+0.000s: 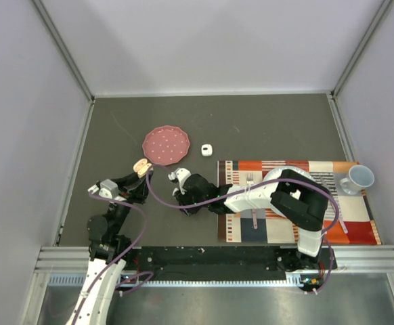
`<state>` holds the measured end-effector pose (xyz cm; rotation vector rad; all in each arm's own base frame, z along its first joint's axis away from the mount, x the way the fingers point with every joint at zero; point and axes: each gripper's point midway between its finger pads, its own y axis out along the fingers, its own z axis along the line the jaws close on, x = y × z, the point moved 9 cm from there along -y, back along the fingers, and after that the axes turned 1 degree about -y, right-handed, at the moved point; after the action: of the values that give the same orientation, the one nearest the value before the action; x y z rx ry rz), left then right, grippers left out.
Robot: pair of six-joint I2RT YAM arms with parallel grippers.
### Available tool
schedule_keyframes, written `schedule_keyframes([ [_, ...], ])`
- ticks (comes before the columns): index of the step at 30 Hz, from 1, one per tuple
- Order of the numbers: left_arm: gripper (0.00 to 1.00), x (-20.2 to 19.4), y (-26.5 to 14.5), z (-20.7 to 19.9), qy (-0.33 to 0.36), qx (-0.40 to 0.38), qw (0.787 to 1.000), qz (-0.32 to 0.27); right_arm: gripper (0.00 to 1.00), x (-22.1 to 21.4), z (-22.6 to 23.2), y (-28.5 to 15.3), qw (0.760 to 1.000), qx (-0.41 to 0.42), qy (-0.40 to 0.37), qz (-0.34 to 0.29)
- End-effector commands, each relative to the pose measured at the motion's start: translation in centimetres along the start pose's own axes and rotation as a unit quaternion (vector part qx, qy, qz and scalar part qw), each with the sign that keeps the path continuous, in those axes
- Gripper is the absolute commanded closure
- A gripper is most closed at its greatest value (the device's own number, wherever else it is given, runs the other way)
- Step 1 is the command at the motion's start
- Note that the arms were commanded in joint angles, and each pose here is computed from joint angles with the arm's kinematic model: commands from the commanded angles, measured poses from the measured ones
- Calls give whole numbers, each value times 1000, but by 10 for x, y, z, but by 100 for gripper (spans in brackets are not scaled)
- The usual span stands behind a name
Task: Insert the wireless bluetooth earbuds into the charging case
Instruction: Pick up the right earbud from the center of the board.
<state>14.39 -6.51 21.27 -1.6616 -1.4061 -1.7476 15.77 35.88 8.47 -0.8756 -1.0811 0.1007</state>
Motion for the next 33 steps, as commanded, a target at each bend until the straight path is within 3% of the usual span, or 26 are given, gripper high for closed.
schedule_keyframes([
  [1, 100, 5, -2, -1, 6, -5, 999, -34, 66, -3, 6, -6, 1000, 8, -12, 2],
  [9, 100, 5, -2, -2, 4, -7, 999, -34, 75, -7, -5, -11, 998, -60, 13, 4],
  [33, 100, 5, -2, -2, 1, -8, 999, -34, 66, -13, -10, -18, 992, -109, 68, 15],
])
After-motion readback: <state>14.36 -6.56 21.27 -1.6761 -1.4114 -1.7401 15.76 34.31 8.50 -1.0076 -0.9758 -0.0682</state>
